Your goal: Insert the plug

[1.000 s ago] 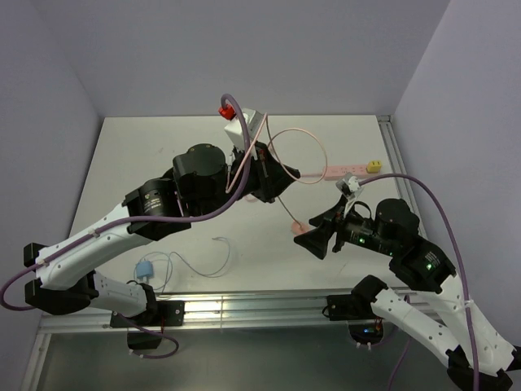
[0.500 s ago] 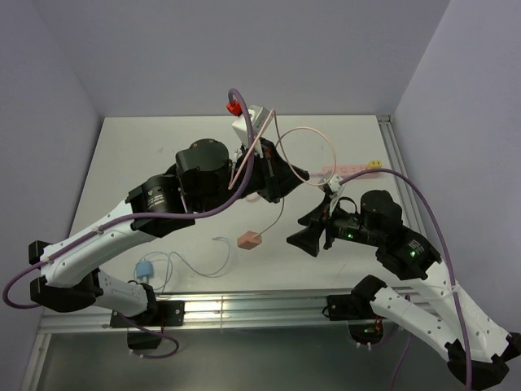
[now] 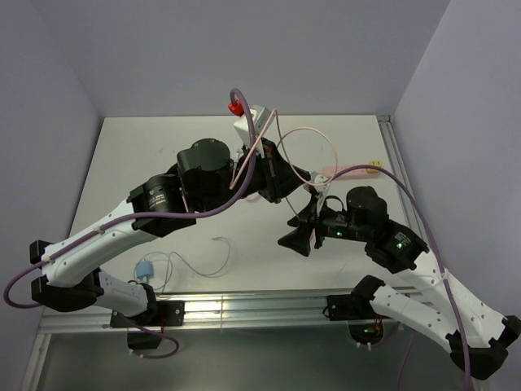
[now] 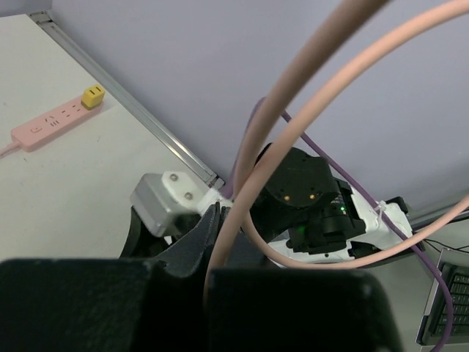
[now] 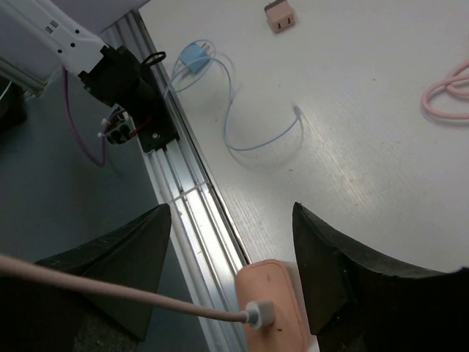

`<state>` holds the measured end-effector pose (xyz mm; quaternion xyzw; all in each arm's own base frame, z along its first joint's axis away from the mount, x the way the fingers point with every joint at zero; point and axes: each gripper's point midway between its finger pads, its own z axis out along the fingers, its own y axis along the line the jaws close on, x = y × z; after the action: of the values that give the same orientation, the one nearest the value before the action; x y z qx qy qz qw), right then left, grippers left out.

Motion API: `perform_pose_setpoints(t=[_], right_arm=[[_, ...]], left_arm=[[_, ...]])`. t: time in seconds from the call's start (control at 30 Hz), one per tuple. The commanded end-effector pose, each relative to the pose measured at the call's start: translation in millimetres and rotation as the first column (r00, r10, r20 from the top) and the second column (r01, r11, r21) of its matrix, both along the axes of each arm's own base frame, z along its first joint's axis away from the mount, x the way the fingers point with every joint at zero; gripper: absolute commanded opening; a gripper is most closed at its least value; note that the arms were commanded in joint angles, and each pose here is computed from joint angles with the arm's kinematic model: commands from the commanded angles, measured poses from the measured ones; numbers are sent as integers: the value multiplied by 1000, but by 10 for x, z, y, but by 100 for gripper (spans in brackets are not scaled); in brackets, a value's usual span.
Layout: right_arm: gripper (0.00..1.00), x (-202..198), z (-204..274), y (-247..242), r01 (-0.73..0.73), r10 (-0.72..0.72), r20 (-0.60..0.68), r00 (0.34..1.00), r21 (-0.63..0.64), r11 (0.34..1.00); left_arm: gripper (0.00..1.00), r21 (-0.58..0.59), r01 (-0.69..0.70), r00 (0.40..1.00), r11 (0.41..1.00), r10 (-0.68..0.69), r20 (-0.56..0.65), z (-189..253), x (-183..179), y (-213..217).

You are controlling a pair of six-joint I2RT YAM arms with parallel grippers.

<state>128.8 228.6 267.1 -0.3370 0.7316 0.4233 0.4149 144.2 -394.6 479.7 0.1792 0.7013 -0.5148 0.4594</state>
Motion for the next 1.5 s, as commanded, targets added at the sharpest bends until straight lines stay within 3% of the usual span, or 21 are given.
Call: perform_pose_setpoints(t=[0.0, 0.7, 0.9, 0.93, 1.03, 1.1, 1.17, 1.2, 1.23, 1.33, 1.47], right_arm=[[73, 2, -44, 61, -14, 15, 27, 1000, -15, 1000], [70, 25, -138, 240, -25, 24, -8, 1000, -48, 999], [37, -28, -224, 258, -35, 33, -30, 999, -49, 998], [23, -24, -222, 260, -30, 29, -29, 999, -44, 999], [0, -3, -203, 266, -3, 2, -45, 999, -25, 1000], [0, 43, -175, 256, 51, -51, -73, 996, -1, 999], [0, 84, -94, 263, 106, -101, -108, 989, 44, 993], [0, 85, -44, 272, 116, -108, -122, 987, 66, 991], [0, 78, -18, 276, 125, -114, -140, 984, 78, 989], [0, 148, 68, 223, 239, -211, -226, 951, 107, 965], [0, 283, 62, 86, 436, -381, -373, 846, 73, 897]], left_arm=[[0, -83, 25, 999, 996, -23, 31, 324, -54, 25], [0, -83, 35, 999, 996, -32, 33, 329, -73, 29], [0, -79, 29, 999, 996, -26, 38, 323, -57, 24], [1, -76, 27, 999, 997, -24, 40, 315, -53, 23], [0, -71, 31, 998, 997, -27, 49, 301, -57, 31], [9, -57, 20, 999, 998, -17, 48, 239, -33, 35], [48, -40, -3, 999, 999, 5, 50, 183, -5, 82], [80, -20, -10, 999, 1000, 10, 46, 102, -4, 114], [99, 0, -15, 999, 1000, 15, 51, 43, 3, 139], [100, 105, -76, 997, 992, 75, 19, -328, 79, 297], [99, 226, -184, 980, 956, 197, -34, -880, 152, 661]])
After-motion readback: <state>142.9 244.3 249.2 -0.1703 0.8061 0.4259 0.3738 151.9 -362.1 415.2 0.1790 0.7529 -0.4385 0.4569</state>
